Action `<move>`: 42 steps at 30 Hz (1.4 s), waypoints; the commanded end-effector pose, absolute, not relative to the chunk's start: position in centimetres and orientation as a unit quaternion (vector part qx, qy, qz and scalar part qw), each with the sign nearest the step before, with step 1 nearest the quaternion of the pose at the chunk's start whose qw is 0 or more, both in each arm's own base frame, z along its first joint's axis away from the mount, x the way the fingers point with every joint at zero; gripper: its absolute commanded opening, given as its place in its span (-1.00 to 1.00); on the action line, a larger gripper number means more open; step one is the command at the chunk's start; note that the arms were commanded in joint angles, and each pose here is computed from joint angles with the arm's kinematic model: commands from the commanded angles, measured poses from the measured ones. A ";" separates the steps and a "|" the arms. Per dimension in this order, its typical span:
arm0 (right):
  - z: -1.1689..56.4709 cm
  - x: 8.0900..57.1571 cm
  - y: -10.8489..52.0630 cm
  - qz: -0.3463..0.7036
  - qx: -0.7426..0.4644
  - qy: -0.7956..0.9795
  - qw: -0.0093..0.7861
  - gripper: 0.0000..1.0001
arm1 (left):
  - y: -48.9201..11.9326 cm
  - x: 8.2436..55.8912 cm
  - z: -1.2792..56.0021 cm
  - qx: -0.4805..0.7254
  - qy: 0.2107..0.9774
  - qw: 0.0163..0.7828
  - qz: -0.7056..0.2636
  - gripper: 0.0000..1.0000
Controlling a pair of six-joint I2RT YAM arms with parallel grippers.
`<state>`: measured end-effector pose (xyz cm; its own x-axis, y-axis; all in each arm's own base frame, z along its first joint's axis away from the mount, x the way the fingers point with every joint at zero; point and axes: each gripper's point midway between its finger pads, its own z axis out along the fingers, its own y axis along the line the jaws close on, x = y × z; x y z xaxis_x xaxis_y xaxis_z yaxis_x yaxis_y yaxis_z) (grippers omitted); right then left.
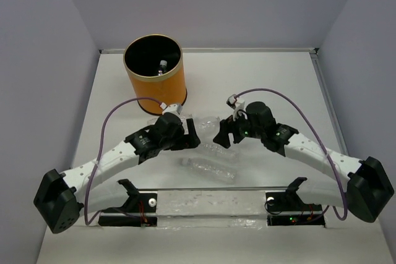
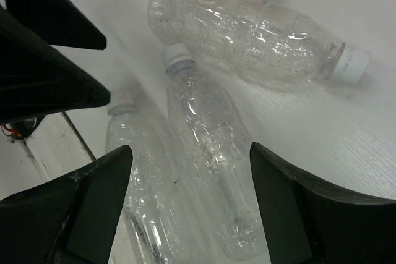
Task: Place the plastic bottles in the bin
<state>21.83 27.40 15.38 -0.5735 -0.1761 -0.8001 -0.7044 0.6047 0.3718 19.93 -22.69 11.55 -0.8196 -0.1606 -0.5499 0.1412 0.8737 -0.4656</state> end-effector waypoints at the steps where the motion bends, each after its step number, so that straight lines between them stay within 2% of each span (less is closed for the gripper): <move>1: 13.8 22.1 28.0 0.347 -0.286 0.821 0.351 0.64 | -20.9 16.4 10.8 -0.070 0.931 0.250 -0.258 0.98; 6: 12.5 23.6 28.5 0.320 -0.298 0.832 0.341 0.70 | -20.1 13.5 10.0 -0.115 0.934 0.192 -0.278 0.98; 8: 11.7 23.3 28.7 0.313 -0.317 0.833 0.329 0.71 | -21.0 12.4 9.8 -0.131 0.928 0.160 -0.309 0.98; 11: 10.0 22.3 29.4 0.295 -0.347 0.836 0.306 0.72 | -20.8 11.3 7.1 -0.158 0.929 0.131 -0.307 0.98; 23: 6.2 20.8 29.7 0.276 -0.322 0.865 0.267 0.66 | -22.3 11.8 5.2 -0.202 0.908 0.132 -0.342 0.98; 26: 5.8 20.3 29.8 0.283 -0.299 0.873 0.262 0.59 | -22.4 11.7 5.0 -0.210 0.905 0.132 -0.345 0.98; 35: 5.4 17.2 31.2 0.323 -0.222 0.883 0.257 0.20 | -22.4 10.7 2.9 -0.222 0.908 0.120 -0.335 0.98; 42: 5.0 15.7 32.1 0.325 -0.181 0.893 0.254 0.11 | -22.4 11.3 2.2 -0.232 0.907 0.135 -0.323 0.98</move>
<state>16.68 31.42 5.34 -0.7757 -0.2221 -0.5907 -0.5463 0.7049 0.4525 10.97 -23.39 3.89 -0.8768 -0.4765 -0.0652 -0.3055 0.6565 -0.6897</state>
